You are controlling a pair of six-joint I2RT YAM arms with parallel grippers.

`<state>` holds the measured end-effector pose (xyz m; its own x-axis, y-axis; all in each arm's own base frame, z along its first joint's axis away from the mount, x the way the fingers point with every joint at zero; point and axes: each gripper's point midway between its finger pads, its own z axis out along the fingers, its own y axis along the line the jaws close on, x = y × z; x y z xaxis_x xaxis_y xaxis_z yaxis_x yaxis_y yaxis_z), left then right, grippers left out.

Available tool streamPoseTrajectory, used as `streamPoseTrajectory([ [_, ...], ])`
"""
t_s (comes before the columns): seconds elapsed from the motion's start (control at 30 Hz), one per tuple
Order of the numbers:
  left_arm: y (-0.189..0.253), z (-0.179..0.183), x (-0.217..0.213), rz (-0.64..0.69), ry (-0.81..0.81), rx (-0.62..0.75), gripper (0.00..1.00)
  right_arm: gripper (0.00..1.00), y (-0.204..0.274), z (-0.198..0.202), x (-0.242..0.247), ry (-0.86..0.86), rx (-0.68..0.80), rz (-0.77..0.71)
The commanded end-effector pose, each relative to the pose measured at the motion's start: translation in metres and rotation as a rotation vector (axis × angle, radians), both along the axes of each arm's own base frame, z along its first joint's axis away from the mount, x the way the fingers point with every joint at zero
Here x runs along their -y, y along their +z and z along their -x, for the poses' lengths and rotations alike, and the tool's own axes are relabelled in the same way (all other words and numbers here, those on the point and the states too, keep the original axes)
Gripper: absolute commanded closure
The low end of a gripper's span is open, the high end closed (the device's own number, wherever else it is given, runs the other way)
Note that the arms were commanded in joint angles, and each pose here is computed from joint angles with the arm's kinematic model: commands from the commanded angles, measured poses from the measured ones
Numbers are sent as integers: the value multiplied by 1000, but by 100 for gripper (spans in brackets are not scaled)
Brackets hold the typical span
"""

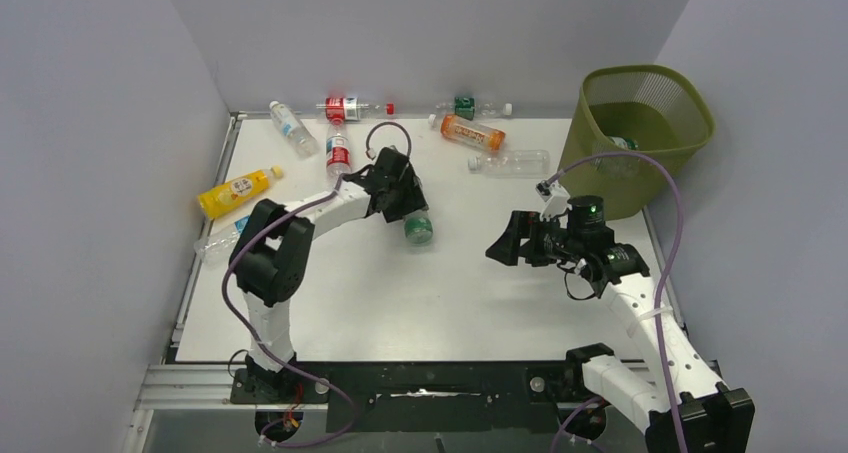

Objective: Put the plastic bottles in the bin
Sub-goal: Pick up the plastic bottle at the center of the board.

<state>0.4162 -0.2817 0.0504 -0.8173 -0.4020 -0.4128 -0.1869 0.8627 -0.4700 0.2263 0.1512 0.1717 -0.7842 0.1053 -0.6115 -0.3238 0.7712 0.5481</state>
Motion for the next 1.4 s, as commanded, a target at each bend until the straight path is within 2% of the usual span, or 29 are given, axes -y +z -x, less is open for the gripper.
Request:
streamPoseTrajectory([
  [0.0, 70, 25, 27, 107, -83, 155, 46, 10, 16, -3, -13, 12, 74, -64],
  [0.3, 98, 92, 50, 173, -153, 188, 45, 9, 15, -1, -19, -39, 53, -109],
  [0.73, 120, 143, 90, 322, -240, 224, 45, 9, 24, 0, -34, -57, 86, -190],
  [1.03, 142, 161, 98, 376, -244, 266, 45, 13, 25, -4, -57, -1, 81, -230],
  [1.37, 145, 159, 89, 366, -198, 295, 45, 13, 14, 20, -94, 59, 56, -226],
])
